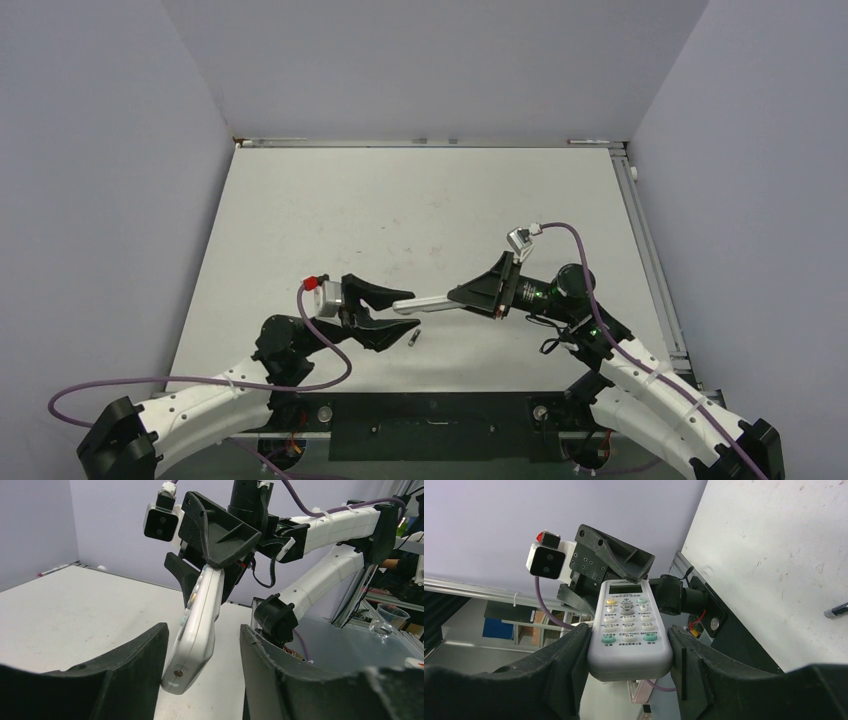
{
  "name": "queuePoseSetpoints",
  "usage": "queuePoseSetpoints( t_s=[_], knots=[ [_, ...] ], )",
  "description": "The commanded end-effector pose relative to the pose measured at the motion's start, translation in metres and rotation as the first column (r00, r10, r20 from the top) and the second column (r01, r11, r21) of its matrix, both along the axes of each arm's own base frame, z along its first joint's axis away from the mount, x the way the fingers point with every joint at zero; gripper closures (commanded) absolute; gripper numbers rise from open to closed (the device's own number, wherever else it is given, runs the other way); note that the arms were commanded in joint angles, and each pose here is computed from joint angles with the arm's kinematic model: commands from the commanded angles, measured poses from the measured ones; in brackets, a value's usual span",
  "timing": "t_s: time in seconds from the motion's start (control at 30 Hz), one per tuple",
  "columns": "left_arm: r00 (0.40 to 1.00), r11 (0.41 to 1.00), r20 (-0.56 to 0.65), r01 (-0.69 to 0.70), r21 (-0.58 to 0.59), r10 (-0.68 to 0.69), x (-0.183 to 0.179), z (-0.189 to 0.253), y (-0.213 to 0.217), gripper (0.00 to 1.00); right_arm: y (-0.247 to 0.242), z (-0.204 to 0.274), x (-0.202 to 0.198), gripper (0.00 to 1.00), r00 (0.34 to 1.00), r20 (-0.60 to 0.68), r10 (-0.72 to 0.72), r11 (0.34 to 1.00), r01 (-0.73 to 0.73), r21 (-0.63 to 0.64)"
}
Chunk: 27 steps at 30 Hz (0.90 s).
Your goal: Load the batteries into the remote control
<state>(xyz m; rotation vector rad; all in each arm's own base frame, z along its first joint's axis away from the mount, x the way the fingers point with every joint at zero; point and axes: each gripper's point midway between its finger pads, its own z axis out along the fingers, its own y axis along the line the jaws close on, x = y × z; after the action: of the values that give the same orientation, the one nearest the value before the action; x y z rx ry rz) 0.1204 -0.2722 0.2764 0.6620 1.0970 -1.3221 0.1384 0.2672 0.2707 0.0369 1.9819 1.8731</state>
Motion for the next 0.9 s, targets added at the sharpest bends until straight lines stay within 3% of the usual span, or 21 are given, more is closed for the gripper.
queuePoseSetpoints(
  t_s=[0.0, 0.43, 0.77, 0.87],
  knots=[
    [0.996, 0.996, 0.063, 0.069, -0.055, -0.065, -0.0137, 0.0194, -0.0003, 0.53, 0.0028, 0.0254, -0.0023, 0.92, 0.998, 0.065, 0.005, 0.998, -0.009, 0.068],
    [0.994, 0.994, 0.062, 0.092, -0.060, -0.088, -0.0166, 0.0178, -0.0022, 0.56, 0.0083, 0.0330, -0.0063, 0.91, 0.997, 0.073, 0.012, 0.996, -0.018, 0.083],
    [0.990, 0.992, 0.079, 0.120, -0.047, -0.116, -0.0227, 0.0164, -0.0024, 0.99, 0.0084, 0.0312, -0.0059, 0.91, 0.998, 0.067, 0.007, 0.996, -0.012, 0.083],
    [0.994, 0.994, 0.072, 0.088, -0.065, -0.083, -0.0185, 0.0188, 0.0013, 1.00, 0.0080, 0.0309, -0.0063, 0.92, 0.998, 0.068, 0.006, 0.997, -0.012, 0.079]
  ],
)
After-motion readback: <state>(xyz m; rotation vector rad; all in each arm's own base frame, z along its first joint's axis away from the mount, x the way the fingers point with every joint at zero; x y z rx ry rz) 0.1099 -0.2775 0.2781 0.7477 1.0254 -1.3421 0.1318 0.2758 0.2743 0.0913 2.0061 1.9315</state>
